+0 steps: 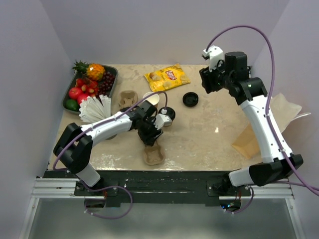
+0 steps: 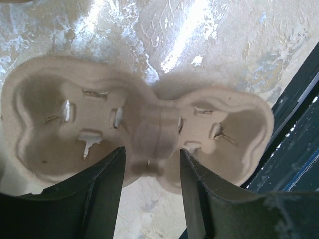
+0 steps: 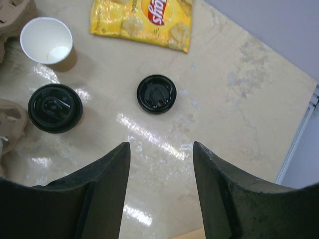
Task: Pack the takeout coffee
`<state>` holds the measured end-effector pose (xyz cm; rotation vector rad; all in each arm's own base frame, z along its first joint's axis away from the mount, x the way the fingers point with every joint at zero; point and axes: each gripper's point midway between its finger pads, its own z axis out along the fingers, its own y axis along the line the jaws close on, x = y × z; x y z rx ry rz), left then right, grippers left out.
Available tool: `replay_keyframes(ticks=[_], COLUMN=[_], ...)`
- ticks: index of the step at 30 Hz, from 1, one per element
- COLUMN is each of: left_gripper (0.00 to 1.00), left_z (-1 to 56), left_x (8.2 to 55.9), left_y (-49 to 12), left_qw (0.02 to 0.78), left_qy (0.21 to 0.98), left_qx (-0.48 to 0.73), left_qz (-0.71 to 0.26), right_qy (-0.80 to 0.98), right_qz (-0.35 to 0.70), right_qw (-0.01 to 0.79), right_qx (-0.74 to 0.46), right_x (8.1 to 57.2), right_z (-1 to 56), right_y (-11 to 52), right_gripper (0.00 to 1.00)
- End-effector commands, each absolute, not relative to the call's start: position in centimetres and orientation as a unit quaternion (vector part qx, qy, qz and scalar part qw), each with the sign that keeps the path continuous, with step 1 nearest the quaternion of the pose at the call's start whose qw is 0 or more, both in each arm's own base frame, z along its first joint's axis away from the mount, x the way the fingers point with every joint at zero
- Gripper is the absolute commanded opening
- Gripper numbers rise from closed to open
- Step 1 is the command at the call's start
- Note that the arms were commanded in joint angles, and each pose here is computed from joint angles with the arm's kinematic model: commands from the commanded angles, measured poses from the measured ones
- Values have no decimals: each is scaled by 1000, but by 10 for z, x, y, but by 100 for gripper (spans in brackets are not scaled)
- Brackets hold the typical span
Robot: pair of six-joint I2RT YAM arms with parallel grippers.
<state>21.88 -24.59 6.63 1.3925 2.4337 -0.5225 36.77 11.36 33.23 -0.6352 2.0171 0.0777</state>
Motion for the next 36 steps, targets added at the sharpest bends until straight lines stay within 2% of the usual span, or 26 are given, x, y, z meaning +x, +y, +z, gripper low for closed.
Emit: replay_keyframes(ticks=[1,3,6,11,14,17,19,20,21,24,29,36], left_gripper=[54,56,58,59,59,59,60,62,64,66,66,66], left_z=[74,79,93,144,176,208,229,258,268,314,351,334], left_x=[225,220,219,228,242,255,267,279,284,300,306,302], left_y=[-259,-263,-269,-289,-300,-312,-324,-337,-347,-379,-409,-414], left_qw=[163,160,170,234,289,338,367,408,413,448,471,461], left_qy=[842,838,827,781,749,719,708,688,695,685,657,657], left_qx=[473,475,481,510,529,539,530,520,494,439,400,386], left_qz=[-203,-217,-237,-275,-275,-280,-288,-299,-319,-370,-432,-456], right_qy=[843,844,847,850,853,862,853,859,828,808,811,826], right_qz=[53,51,37,-36,-76,-99,-98,-91,-114,-148,-198,-217], right_qw=[486,485,475,471,451,445,475,467,518,547,474,372], right_qx=[-225,-226,-236,-231,-251,-221,-195,-189,-184,-160,-281,-364], right_x=[369,369,371,370,358,346,333,331,322,312,265,243], right_z=[357,371,384,412,411,408,420,407,435,448,437,392], right_y=[89,78,59,11,-20,-54,-60,-60,-59,-66,-65,-77], right_gripper=[58,65,69,69,67,64,65,67,69,74,69,65])
